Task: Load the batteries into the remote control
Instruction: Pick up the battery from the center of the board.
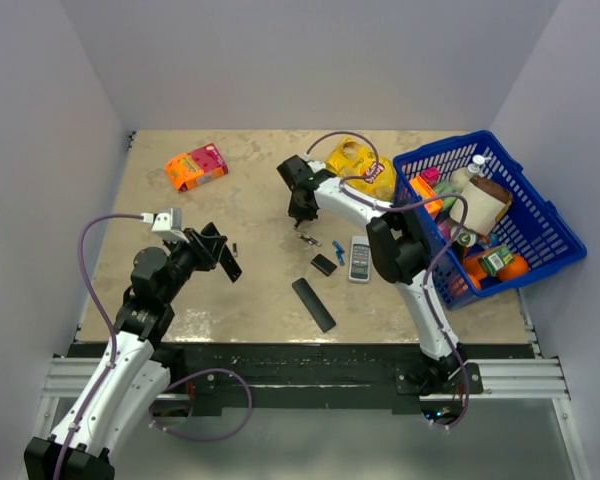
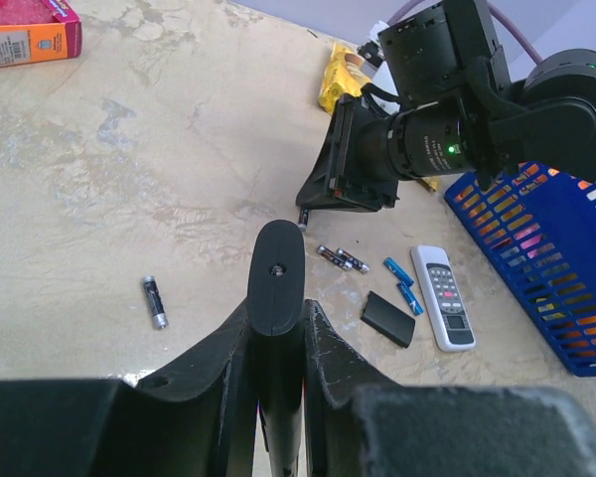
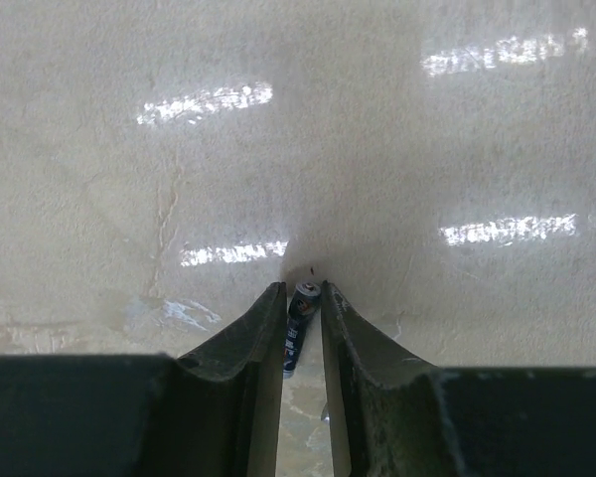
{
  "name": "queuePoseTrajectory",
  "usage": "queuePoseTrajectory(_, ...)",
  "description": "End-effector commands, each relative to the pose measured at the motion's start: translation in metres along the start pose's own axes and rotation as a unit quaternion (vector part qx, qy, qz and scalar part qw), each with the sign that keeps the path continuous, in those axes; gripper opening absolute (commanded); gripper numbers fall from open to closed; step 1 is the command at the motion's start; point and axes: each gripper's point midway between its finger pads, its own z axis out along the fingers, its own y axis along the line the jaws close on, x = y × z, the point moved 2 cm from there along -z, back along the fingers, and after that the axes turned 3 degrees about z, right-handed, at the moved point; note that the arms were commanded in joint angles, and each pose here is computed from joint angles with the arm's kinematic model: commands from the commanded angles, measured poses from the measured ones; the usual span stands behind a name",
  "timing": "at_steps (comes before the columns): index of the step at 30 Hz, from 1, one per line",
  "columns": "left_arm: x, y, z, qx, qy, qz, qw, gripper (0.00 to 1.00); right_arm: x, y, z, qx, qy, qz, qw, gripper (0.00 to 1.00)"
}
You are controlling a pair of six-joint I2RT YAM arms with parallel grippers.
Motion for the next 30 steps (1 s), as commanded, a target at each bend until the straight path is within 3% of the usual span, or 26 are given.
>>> queuePoseTrajectory(1,-0.029,-0.014,-0.002,0.020,-0.040,0.014,0.999,0.00,0.020,-0.002,0.001,0.028,0.003,-0.105,0.994,0.23)
queuePoseTrajectory(6,-0.029,-0.014,-0.002,0.020,-0.039,0.014,0.999,0.00,0.029,0.008,-0.007,0.012,-0.010,-0.203,0.979,0.20)
queuePoseTrajectory(15,-0.023,-0.013,0.001,0.021,-0.030,0.003,0.999,0.00,0.050,0.019,-0.018,-0.039,-0.017,-0.391,0.919,0.20)
queuePoseTrajectory(22,-0.022,-0.017,0.003,0.028,-0.022,-0.008,0.999,0.00,0.063,0.011,-0.018,-0.031,0.023,-0.416,0.909,0.31)
queuePoseTrajectory(30,-0.024,-0.020,0.005,0.033,-0.019,-0.018,0.999,0.00,0.081,0.000,-0.017,-0.030,0.076,-0.426,0.901,0.29)
